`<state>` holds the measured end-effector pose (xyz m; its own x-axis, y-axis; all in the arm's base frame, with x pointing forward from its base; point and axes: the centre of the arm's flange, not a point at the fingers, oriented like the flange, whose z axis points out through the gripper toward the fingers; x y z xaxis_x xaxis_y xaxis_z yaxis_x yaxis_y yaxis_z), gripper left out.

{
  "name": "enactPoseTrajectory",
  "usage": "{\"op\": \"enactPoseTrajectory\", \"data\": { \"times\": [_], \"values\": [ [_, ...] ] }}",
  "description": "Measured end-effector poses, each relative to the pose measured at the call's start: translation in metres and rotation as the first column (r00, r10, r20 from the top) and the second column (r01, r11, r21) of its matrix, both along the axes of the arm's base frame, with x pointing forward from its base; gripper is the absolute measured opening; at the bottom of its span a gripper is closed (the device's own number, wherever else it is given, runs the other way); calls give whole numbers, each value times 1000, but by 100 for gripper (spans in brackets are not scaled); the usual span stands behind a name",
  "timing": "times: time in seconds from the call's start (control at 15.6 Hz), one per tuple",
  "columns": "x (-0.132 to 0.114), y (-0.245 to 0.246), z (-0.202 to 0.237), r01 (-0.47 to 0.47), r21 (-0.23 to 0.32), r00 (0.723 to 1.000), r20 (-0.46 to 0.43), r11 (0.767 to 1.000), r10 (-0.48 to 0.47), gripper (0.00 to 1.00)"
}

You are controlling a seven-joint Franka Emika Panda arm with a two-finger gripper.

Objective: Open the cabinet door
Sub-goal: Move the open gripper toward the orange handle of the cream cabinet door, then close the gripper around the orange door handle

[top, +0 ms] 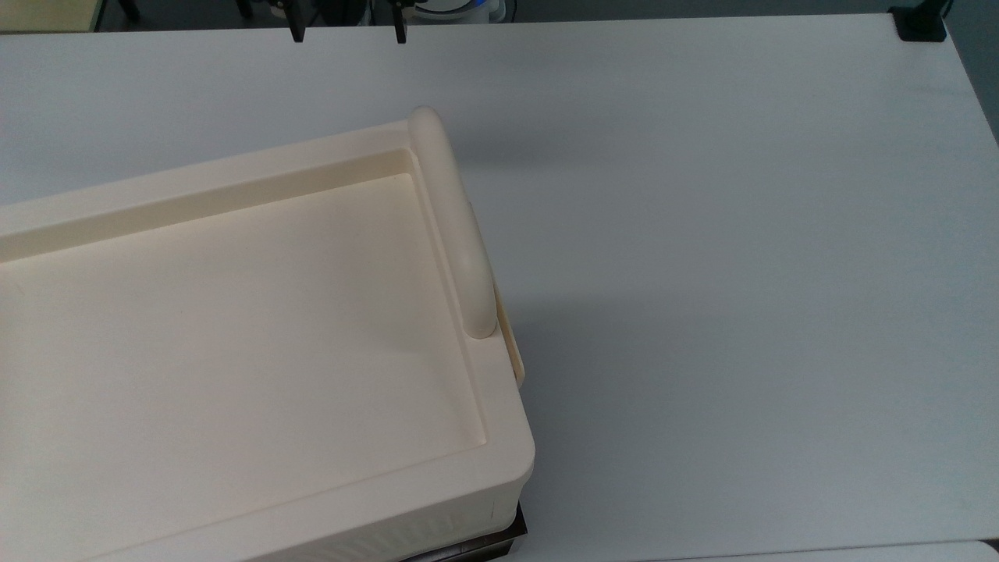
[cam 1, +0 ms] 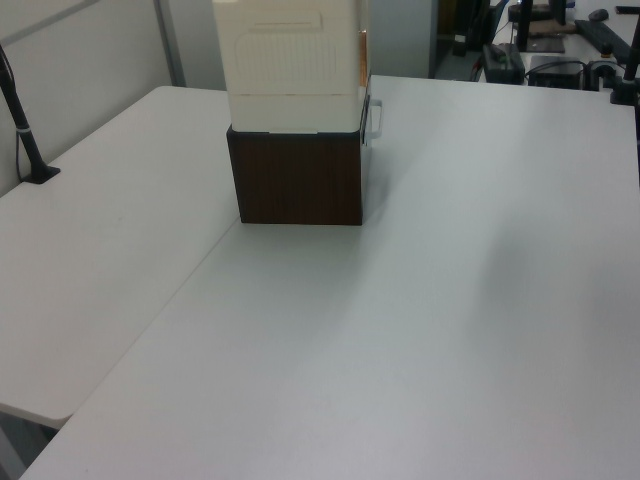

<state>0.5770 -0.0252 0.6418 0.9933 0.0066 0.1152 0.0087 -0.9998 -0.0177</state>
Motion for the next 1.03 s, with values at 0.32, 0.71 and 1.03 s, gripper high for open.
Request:
{"op": "enactPoseTrajectory", "data": {
  "times": [0.32,0.71,1.03],
  "values": [
    [16,-2,10,-70,-27,988,138,997,73,100],
    [40,1,15,-74,-4,948,309,997,71,78],
    [53,2,24,-63,57,901,432,996,32,51]
  ]
}}
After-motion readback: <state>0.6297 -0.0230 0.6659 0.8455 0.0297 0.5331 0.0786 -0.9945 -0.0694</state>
